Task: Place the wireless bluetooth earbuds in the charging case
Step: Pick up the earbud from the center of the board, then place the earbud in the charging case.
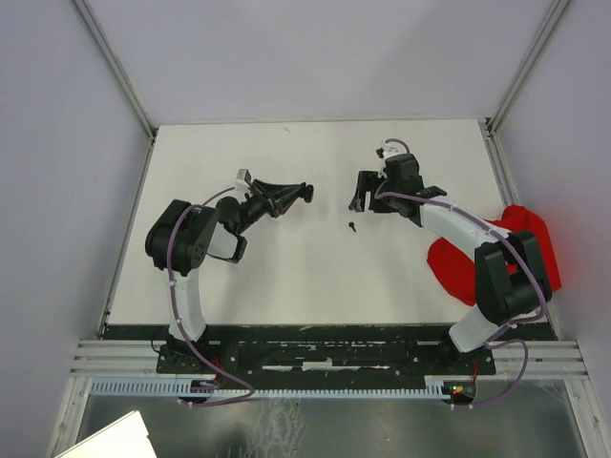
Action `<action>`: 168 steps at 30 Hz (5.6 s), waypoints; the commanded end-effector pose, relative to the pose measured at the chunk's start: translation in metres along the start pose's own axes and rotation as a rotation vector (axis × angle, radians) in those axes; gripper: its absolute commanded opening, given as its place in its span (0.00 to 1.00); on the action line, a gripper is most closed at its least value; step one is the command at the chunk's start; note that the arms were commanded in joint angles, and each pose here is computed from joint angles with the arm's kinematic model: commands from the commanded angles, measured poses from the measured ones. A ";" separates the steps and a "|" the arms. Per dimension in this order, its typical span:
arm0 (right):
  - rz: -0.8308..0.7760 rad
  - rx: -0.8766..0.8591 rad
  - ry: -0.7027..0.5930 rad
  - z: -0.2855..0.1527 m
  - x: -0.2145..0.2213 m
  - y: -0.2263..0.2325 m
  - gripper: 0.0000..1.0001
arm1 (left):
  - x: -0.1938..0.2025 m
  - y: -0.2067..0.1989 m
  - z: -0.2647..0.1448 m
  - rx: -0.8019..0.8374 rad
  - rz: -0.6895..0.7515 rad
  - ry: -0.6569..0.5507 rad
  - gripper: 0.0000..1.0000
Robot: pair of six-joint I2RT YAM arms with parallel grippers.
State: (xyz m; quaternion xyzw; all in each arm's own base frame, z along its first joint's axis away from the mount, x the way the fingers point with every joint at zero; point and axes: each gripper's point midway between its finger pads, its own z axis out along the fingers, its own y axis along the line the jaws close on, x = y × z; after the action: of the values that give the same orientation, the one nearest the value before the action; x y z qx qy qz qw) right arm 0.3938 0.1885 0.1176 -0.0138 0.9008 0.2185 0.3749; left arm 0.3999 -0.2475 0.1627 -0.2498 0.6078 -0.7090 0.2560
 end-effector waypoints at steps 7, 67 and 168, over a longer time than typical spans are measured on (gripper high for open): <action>-0.322 0.123 0.214 0.004 0.038 0.011 0.66 | -0.001 -0.013 0.001 -0.030 0.102 0.004 0.03; -0.446 0.090 0.498 0.072 0.062 -0.006 0.40 | -0.011 -0.006 -0.014 -0.088 0.108 -0.001 0.03; -0.692 -0.481 -0.707 -0.028 -0.029 0.116 0.01 | 0.066 -0.019 0.038 -0.064 0.120 0.347 0.03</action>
State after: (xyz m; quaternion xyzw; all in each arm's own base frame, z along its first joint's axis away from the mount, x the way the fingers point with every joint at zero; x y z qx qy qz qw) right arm 0.3744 0.2733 0.1798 -0.3145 0.6182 0.2690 0.6683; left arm 0.3771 -0.3130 0.1574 -0.1452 0.7032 -0.6793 0.1517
